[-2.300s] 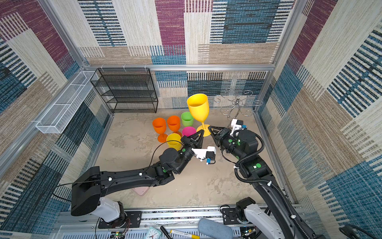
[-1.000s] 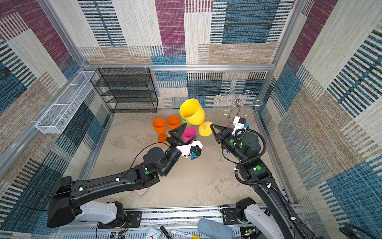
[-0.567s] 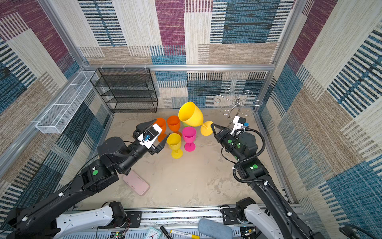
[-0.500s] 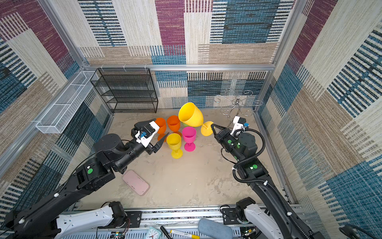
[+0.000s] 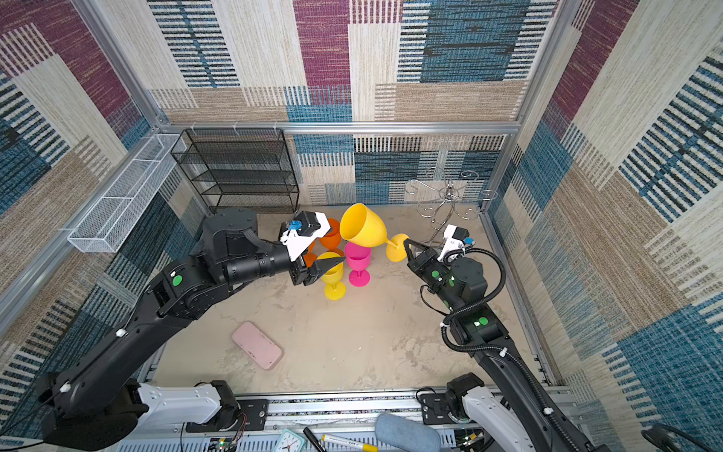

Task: Take the wine glass off the wine glass rack
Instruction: Pick up the wine glass from the wine glass rack, then place the wine glass at the center of the table.

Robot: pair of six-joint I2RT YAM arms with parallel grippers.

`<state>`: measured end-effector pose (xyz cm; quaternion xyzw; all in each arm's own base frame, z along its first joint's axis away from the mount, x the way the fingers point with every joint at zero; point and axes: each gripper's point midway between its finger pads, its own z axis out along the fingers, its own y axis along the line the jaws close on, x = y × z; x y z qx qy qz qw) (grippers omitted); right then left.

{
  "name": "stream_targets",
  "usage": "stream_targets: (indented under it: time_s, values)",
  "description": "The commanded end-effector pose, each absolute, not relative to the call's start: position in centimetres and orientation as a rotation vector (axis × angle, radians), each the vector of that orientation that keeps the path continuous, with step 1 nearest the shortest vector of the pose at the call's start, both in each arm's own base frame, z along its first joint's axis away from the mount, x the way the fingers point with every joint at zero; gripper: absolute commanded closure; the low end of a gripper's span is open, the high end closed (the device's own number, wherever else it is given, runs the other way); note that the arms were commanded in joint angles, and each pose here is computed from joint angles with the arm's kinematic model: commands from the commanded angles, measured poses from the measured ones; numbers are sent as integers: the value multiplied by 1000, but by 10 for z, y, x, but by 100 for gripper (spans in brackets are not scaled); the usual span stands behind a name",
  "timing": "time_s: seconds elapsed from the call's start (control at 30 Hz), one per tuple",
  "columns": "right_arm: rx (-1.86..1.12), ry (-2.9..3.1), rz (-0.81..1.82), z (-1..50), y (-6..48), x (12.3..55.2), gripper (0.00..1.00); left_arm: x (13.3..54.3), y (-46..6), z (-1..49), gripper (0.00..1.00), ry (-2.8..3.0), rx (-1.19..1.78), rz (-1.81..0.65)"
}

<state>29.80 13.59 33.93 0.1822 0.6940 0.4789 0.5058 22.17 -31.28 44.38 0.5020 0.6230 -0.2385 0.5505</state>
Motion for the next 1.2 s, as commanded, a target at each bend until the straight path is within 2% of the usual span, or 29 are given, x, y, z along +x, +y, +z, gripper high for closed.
stream_targets:
  time_s: [0.0, 0.13, 0.27, 0.4, 0.43, 0.5, 0.53, 0.57, 0.63, 0.7, 0.77, 0.83, 0.97, 1.17]
  values:
    - [417, 1653, 1133, 344, 134, 298, 100, 218, -324, 438, 28, 1488, 1238, -632]
    - [409, 1655, 1126, 343, 134, 298, 100, 226, -340, 432, 31, 1501, 1268, -657]
    - [409, 1661, 1117, 342, 133, 298, 100, 229, -349, 428, 42, 1506, 1282, -685]
    - [406, 1661, 1112, 342, 133, 298, 100, 231, -354, 422, 66, 1521, 1289, -695]
    - [404, 1664, 1109, 341, 133, 299, 100, 232, -354, 422, 75, 1527, 1285, -698]
    - [395, 1664, 1105, 342, 134, 299, 100, 235, -353, 422, 100, 1550, 1267, -708]
    - [387, 1665, 1099, 342, 134, 299, 100, 235, -352, 422, 100, 1562, 1262, -730]
    - [379, 1664, 1095, 344, 134, 300, 94, 235, -352, 423, 100, 1568, 1257, -740]
    - [351, 1659, 1080, 348, 135, 299, 71, 237, -346, 425, 100, 1584, 1231, -749]
    - [326, 1654, 1065, 353, 135, 299, 53, 237, -339, 429, 100, 1594, 1206, -751]
    - [301, 1647, 1041, 357, 135, 299, 38, 237, -330, 432, 100, 1612, 1179, -759]
    - [278, 1641, 1016, 360, 134, 298, 28, 236, -319, 434, 100, 1641, 1152, -764]
    - [244, 1633, 973, 365, 132, 299, 20, 237, -291, 433, 100, 1715, 1074, -726]
    - [210, 1642, 929, 364, 132, 303, 18, 252, -221, 421, 100, 1897, 832, -631]
